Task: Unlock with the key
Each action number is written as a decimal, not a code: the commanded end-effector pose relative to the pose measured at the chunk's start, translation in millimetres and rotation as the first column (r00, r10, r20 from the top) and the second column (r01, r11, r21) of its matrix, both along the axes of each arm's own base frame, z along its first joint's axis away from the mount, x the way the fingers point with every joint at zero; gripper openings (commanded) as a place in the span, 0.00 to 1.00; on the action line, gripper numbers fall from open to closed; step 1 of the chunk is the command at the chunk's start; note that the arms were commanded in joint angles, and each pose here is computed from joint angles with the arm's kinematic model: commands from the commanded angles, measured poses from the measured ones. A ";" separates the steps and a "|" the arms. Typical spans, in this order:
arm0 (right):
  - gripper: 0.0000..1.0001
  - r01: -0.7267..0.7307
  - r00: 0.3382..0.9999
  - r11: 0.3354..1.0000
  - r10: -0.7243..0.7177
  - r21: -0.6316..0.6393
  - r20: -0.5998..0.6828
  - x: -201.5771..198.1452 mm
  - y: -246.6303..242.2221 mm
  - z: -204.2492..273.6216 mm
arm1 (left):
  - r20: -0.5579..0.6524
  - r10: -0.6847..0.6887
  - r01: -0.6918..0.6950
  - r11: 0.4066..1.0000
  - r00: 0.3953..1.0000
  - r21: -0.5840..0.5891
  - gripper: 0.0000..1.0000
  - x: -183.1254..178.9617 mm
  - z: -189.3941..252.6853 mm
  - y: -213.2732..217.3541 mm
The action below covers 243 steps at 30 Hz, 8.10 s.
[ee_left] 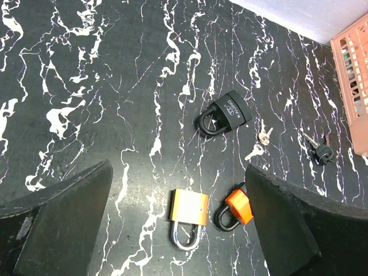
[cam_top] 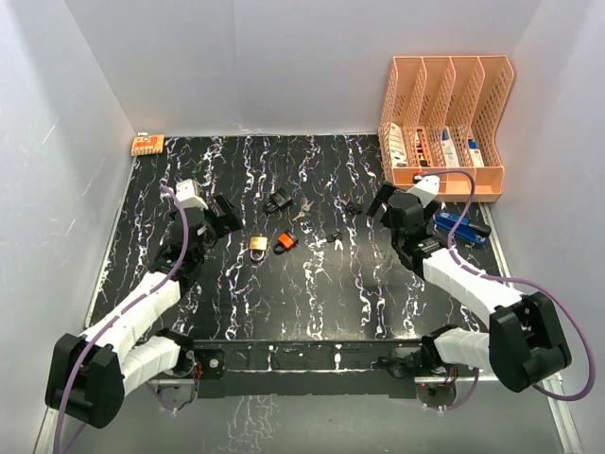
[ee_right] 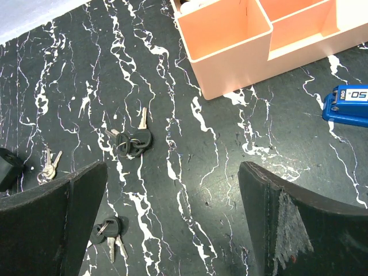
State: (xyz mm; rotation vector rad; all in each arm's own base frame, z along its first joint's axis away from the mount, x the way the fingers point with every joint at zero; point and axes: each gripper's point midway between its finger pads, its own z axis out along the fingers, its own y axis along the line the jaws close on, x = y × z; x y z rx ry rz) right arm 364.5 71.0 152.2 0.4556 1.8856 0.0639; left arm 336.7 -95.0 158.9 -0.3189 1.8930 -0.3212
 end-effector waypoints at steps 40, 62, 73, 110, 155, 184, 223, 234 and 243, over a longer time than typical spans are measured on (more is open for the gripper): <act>0.70 -0.327 0.887 0.938 0.265 -0.111 -0.378 111.6 81.0 -84.1 | 0.047 -0.077 0.078 0.997 0.996 -0.014 0.98 -7.8 8.5 -10.6; 0.53 -0.318 0.879 0.939 0.241 -0.128 -0.412 115.2 78.7 -101.6 | 0.024 -0.074 0.074 0.997 0.997 0.021 0.98 -3.2 -1.5 -9.2; 0.54 -0.338 0.894 0.935 0.282 -0.111 -0.347 113.2 83.5 -82.4 | 0.013 -0.074 0.074 0.997 0.997 0.022 0.99 -1.0 -5.7 -10.0; 0.00 -0.630 0.766 0.776 0.624 0.007 -0.155 87.2 141.7 -33.5 | 0.111 -0.245 0.248 0.968 0.963 -0.017 0.92 -3.6 9.9 -41.0; 0.00 -0.954 0.288 0.284 0.957 -0.096 -0.028 -28.3 198.7 25.6 | 0.162 -0.818 0.826 0.563 0.553 0.026 0.98 -21.7 3.4 -145.9; 0.00 -0.979 0.186 0.173 0.976 -0.111 -0.116 -39.9 217.6 2.4 | 0.170 -0.946 0.943 0.301 0.276 0.142 0.86 -22.2 -8.3 -172.8; 0.00 -0.987 0.073 0.062 0.995 -0.146 -0.074 -49.5 231.1 23.4 | 0.112 -0.960 0.954 0.270 0.256 0.128 0.33 -27.6 -30.2 -198.2; 0.00 -0.988 0.070 0.057 0.994 -0.144 -0.087 -47.5 231.4 19.1 | 0.124 -0.970 0.967 0.223 0.208 0.126 0.17 -36.9 -30.0 -202.8; 0.00 -0.989 0.077 0.064 0.993 -0.133 -0.094 -41.4 234.1 15.0 | 0.143 -0.973 0.971 0.201 0.182 0.127 0.05 -43.1 -27.7 -205.6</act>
